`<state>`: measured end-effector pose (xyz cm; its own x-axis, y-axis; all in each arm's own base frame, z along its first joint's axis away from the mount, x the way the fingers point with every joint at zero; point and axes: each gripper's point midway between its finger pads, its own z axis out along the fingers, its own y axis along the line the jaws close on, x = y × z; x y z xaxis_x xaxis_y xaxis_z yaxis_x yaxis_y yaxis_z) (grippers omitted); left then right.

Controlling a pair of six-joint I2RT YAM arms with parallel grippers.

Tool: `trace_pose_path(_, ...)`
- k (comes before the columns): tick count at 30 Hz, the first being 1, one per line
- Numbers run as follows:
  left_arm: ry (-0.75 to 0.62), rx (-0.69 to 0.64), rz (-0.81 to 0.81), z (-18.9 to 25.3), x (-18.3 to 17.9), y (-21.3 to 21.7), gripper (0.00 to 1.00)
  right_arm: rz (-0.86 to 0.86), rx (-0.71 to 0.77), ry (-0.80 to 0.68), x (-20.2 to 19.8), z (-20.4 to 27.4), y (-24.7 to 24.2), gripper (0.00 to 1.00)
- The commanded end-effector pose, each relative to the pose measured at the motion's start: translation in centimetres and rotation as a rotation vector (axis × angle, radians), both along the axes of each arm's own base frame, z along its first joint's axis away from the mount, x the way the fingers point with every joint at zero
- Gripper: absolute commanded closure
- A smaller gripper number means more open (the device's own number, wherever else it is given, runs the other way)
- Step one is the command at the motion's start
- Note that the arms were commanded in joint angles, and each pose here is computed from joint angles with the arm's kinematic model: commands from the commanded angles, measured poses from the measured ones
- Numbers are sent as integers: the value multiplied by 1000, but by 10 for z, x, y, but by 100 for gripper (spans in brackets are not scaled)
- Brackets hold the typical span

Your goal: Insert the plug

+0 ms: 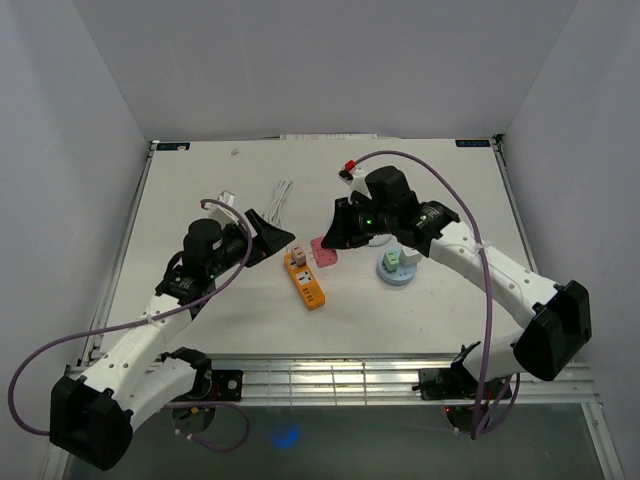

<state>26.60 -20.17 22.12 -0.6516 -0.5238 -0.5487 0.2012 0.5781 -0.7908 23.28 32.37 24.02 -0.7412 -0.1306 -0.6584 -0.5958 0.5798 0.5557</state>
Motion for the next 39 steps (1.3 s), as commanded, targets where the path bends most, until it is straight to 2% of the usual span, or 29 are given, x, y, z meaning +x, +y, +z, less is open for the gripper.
trace_pose_path(1,62,78,82,-18,12,20,9,49,-148,13,-4,-14,-6,92)
trace_pose_path(6,152,78,86,-47,26,25,9,49,-272,58,1,-38,0,92)
trace_pose_path(13,186,68,119,-65,44,37,9,91,-415,65,0,-57,20,92)
trace_pose_path(17,227,62,111,-82,48,40,10,90,-461,63,4,-64,27,92)
trace_pose_path(24,222,66,92,-99,53,39,10,94,-544,83,11,-85,35,92)
trace_pose_path(39,246,92,63,-126,54,37,12,85,-581,83,29,-105,50,92)
